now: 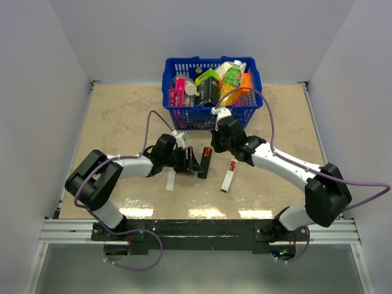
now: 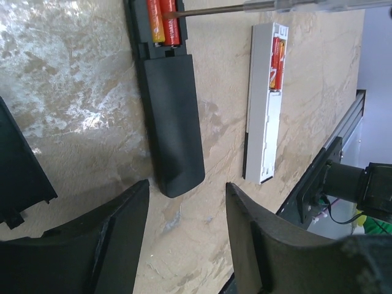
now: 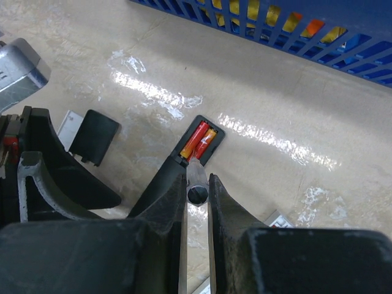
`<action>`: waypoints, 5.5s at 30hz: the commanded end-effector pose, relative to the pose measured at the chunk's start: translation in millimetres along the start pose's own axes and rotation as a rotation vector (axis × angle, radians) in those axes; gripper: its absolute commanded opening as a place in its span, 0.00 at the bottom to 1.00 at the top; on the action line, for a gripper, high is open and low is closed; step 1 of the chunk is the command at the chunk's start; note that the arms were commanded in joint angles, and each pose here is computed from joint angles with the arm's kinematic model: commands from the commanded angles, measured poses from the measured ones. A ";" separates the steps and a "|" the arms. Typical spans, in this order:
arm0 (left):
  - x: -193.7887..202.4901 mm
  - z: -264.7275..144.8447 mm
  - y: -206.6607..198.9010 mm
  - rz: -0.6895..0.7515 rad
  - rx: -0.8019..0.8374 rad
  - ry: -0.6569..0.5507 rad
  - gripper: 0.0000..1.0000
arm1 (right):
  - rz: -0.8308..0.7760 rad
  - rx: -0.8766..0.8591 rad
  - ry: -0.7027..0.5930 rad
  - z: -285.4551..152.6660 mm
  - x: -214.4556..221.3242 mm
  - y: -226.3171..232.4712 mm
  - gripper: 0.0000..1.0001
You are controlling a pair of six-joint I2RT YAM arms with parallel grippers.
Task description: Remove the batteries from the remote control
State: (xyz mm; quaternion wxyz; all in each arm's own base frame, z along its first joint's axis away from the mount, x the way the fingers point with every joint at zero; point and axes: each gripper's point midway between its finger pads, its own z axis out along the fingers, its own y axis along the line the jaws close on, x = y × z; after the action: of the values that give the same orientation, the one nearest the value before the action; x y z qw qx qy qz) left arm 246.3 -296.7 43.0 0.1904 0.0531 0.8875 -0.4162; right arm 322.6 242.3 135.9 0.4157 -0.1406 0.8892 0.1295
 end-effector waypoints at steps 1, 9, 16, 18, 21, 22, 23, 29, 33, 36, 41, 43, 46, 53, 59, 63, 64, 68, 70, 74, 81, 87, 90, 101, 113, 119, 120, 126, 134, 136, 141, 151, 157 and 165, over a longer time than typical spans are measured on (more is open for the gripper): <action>-23.6 -11.3 -19.8 0.045 0.029 -0.103 0.57 | 0.002 -0.015 -0.081 1.8 -32.4 7.1 0.00; -46.1 -36.6 -28.1 0.071 -0.042 -0.200 0.57 | -0.023 0.004 -0.038 9.5 -19.8 3.5 0.00; -62.5 -48.9 -8.1 0.050 -0.187 -0.270 0.58 | -0.117 -0.052 0.077 23.8 9.4 9.1 0.00; -68.7 -46.6 -1.6 0.035 -0.211 -0.265 0.57 | -0.122 -0.080 0.105 25.1 14.0 11.6 0.00; -75.5 -40.7 1.2 0.037 -0.227 -0.245 0.55 | -0.119 -0.108 0.131 27.5 22.7 12.7 0.00; -77.7 -39.3 1.2 0.038 -0.229 -0.247 0.55 | -0.118 -0.115 0.133 27.2 24.4 12.9 0.00; -74.2 -38.0 7.4 0.023 -0.254 -0.224 0.54 | -0.111 -0.116 0.139 27.8 28.7 10.7 0.00; -79.8 -25.5 15.5 0.016 -0.278 -0.193 0.46 | -0.039 -0.152 0.140 25.7 46.1 1.9 0.00; -87.6 -18.0 14.8 0.033 -0.286 -0.177 0.36 | -0.027 -0.166 0.156 26.5 57.1 -1.4 0.00; -89.6 -12.8 15.4 0.023 -0.281 -0.182 0.34 | -0.023 -0.178 0.159 25.9 59.7 -0.5 0.00; -83.7 -5.1 29.4 -0.009 -0.312 -0.169 0.34 | -0.029 -0.188 0.164 24.5 60.0 -0.1 0.00; -83.9 -3.0 33.2 -0.010 -0.325 -0.173 0.34 | -0.035 -0.191 0.166 24.4 59.4 -1.1 0.00; -80.7 0.5 43.1 -0.019 -0.356 -0.166 0.33 | -0.035 -0.212 0.198 26.2 63.7 1.4 0.00; -72.2 2.7 51.2 -0.029 -0.365 -0.155 0.31 | -0.038 -0.223 0.210 27.9 58.1 4.6 0.00; -74.3 6.7 52.0 -0.032 -0.367 -0.150 0.31 | -0.029 -0.216 0.210 31.6 59.7 2.0 0.00; -72.2 10.0 54.1 -0.038 -0.368 -0.143 0.31 | -0.015 -0.214 0.215 33.1 62.5 -1.8 0.00; -72.5 10.7 53.9 -0.040 -0.366 -0.143 0.31 | -0.010 -0.212 0.210 33.8 60.9 -3.5 0.00; -71.6 12.9 55.9 -0.045 -0.368 -0.135 0.31 | 0.006 -0.214 0.213 35.8 62.3 -7.6 0.00; -70.2 12.9 55.6 -0.047 -0.366 -0.133 0.31 | 0.016 -0.222 0.214 36.3 63.3 -8.7 0.00; -65.1 13.1 59.7 -0.056 -0.373 -0.122 0.31 | 0.023 -0.221 0.218 36.9 66.6 -11.9 0.00; -64.2 18.2 55.6 -0.051 -0.334 -0.126 0.31 | 0.050 -0.242 0.217 35.9 70.0 -15.1 0.00; -67.2 17.7 52.4 -0.048 -0.327 -0.133 0.31 | 0.063 -0.260 0.227 36.1 74.4 -16.2 0.00; -70.3 19.4 46.8 -0.047 -0.302 -0.137 0.31 | 0.068 -0.259 0.231 35.8 75.0 -16.5 0.00; -71.6 29.8 34.7 -0.049 -0.222 -0.136 0.33 | 0.075 -0.268 0.243 35.4 77.7 -15.7 0.00; -62.7 36.9 43.0 -0.062 -0.236 -0.115 0.33 | 0.085 -0.260 0.244 35.9 79.9 -18.7 0.00; -60.4 43.1 48.1 -0.073 -0.249 -0.098 0.30 | 0.098 -0.264 0.237 33.2 78.6 -19.6 0.00; -58.6 43.9 49.9 -0.074 -0.255 -0.094 0.29 | 0.100 -0.265 0.234 33.0 77.6 -19.7 0.00; -52.7 45.4 60.2 -0.079 -0.313 -0.073 0.25 | 0.121 -0.277 0.235 33.9 77.5 -22.1 0.00; -50.8 45.9 73.9 -0.081 -0.397 -0.060 0.16 | 0.191 -0.280 0.240 35.2 82.7 -38.5 0.00; -43.8 43.2 78.2 -0.091 -0.419 -0.036 0.15 | 0.195 -0.285 0.239 35.7 82.8 -38.4 0.00; -40.2 42.8 76.1 -0.095 -0.407 -0.031 0.15 | 0.194 -0.300 0.227 33.9 81.2 -37.1 0.00; -49.0 32.7 49.5 -0.084 -0.329 -0.050 0.17 | 0.211 -0.372 0.152 14.2 45.7 -22.0 0.00; -61.8 20.4 28.4 -0.064 -0.285 -0.095 0.18 | 0.214 -0.376 0.122 -0.2 26.9 -19.0 0.00; -72.9 10.0 11.8 -0.048 -0.251 -0.135 0.19 | 0.181 -0.293 0.100 -8.3 15.1 -32.1 0.00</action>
State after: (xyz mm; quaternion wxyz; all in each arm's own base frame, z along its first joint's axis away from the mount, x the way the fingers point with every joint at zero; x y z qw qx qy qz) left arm 314.7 -289.9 32.3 0.2127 -0.0328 0.9306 -0.2962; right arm 316.8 213.4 110.7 0.3231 -0.1207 0.8861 0.3097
